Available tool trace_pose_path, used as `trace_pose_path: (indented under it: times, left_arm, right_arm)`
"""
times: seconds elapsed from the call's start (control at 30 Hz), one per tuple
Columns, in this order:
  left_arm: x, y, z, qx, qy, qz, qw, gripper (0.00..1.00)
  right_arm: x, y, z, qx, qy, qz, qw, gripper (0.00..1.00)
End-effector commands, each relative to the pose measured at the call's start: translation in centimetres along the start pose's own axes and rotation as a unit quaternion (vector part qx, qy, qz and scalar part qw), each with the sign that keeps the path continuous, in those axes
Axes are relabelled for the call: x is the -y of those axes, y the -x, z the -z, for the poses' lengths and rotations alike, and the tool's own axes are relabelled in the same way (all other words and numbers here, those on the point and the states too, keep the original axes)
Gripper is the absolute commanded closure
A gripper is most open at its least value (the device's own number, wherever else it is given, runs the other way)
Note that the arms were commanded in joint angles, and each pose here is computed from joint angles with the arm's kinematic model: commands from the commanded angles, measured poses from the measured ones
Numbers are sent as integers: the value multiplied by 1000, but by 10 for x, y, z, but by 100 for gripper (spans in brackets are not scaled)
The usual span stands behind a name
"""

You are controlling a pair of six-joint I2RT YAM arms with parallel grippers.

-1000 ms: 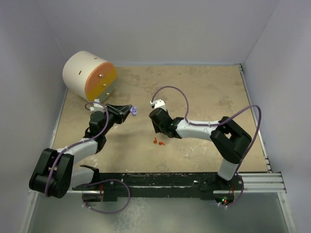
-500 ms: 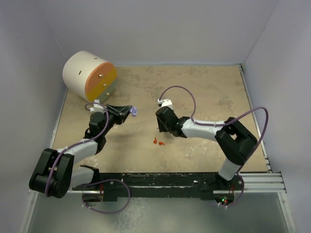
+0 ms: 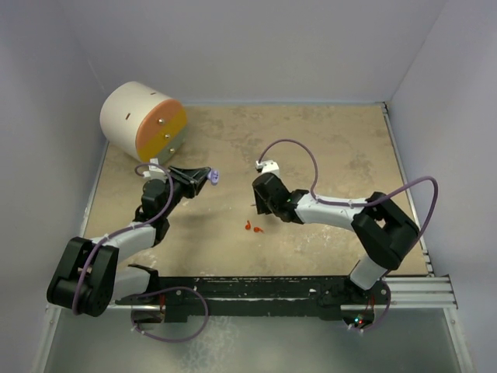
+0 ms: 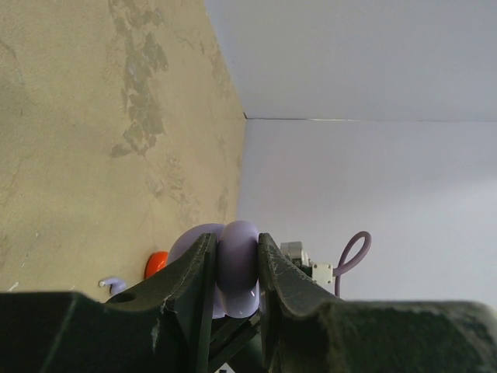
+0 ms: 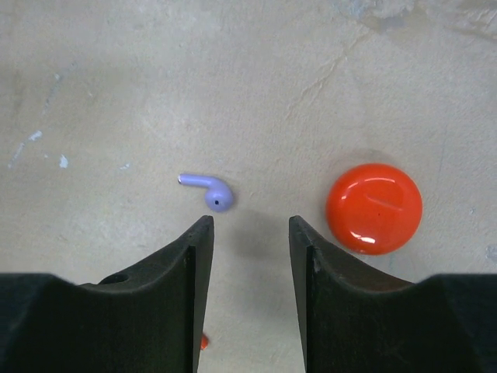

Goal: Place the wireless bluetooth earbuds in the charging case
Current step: Pick up the earbud from the center of the board.

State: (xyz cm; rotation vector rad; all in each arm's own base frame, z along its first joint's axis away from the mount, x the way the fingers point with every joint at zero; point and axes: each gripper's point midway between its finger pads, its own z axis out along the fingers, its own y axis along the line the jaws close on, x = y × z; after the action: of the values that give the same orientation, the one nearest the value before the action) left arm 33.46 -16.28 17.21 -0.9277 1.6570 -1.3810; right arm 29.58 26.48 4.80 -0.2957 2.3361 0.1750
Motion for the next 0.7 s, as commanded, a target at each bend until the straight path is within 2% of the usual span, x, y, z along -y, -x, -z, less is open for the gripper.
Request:
trace_pose_path:
  times: [0.0,0.27,0.67]
  left_arm:
    - [13,1,2,-1,-29,2,1000,100]
    - [14,2,2,0,-30,2,1000,100]
    - [13,2,1,-2,-28,1,1000,100]
  right_arm:
    - [3,-14,7,-9,-3,4,1000,54]
    - [-2,-30,4,-26,-2,18,999,55]
    - [-15,-28,-8,-25,14,22,999,54]
